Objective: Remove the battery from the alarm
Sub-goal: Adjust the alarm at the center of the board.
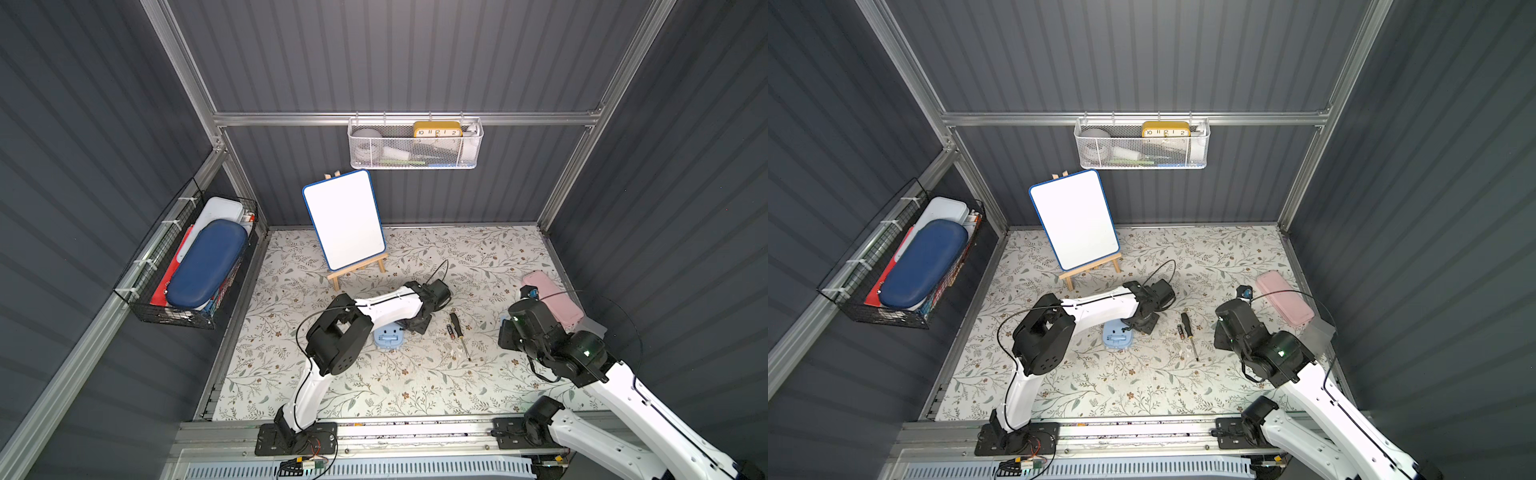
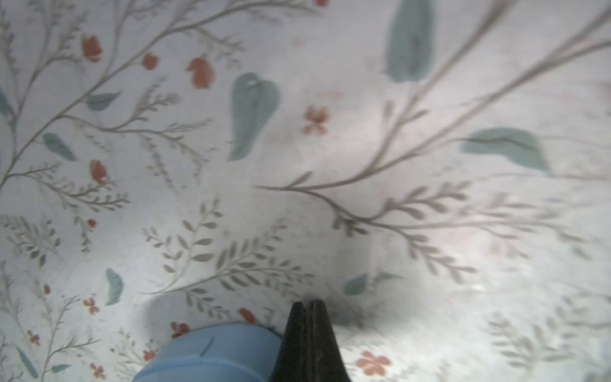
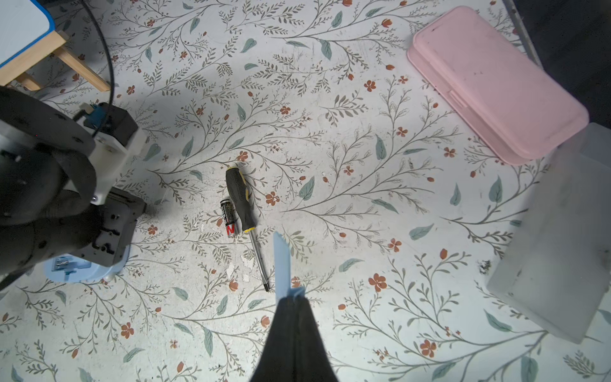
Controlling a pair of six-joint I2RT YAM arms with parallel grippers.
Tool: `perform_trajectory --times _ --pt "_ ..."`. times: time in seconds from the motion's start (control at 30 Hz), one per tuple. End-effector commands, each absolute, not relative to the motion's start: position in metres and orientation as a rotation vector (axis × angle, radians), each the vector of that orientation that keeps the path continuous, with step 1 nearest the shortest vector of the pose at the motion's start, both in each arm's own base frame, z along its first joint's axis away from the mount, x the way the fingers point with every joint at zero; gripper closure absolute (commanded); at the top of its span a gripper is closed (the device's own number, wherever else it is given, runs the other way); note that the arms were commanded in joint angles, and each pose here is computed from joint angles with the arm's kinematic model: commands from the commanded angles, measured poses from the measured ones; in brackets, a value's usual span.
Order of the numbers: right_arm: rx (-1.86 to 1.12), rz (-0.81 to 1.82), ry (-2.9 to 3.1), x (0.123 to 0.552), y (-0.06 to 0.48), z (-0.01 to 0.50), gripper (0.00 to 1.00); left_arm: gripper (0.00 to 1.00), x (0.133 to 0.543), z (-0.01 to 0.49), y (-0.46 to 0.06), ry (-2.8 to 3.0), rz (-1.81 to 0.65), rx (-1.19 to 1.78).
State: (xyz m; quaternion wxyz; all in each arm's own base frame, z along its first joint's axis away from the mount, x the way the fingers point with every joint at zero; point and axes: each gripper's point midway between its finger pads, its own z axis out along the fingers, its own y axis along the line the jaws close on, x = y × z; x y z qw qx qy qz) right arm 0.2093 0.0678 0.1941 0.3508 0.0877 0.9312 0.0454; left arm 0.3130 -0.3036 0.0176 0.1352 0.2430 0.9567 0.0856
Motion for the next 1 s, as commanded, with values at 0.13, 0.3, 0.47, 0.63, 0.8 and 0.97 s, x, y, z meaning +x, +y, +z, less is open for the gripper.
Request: perform_trajectory --times 0.13,0.3,0.47,0.63,0.8,0.97 --pt "0.198 0.124 2.431 0.211 0.072 0.189 1.00 1.00 0.320 0.026 -0.238 2.821 0.438 0.532" --pt "0.180 0.132 2.436 0.213 0.076 0.187 1.00 1.00 0.337 0.061 -0.214 2.787 0.427 0.387" --pt "0.160 0.143 2.439 0.215 0.080 0.187 1.00 1.00 0.345 0.090 -0.186 2.750 0.475 0.247" --pt "0.138 0.161 2.442 0.217 0.085 0.188 1.00 1.00 0.333 0.064 -0.157 2.833 0.509 0.193" --pt "0.136 0.162 2.429 0.216 0.083 0.192 1.00 1.00 0.332 0.048 -0.141 2.854 0.496 0.158" --pt "0.133 0.174 2.437 0.213 0.083 0.191 1.00 1.00 0.341 0.043 -0.145 2.840 0.454 0.126"
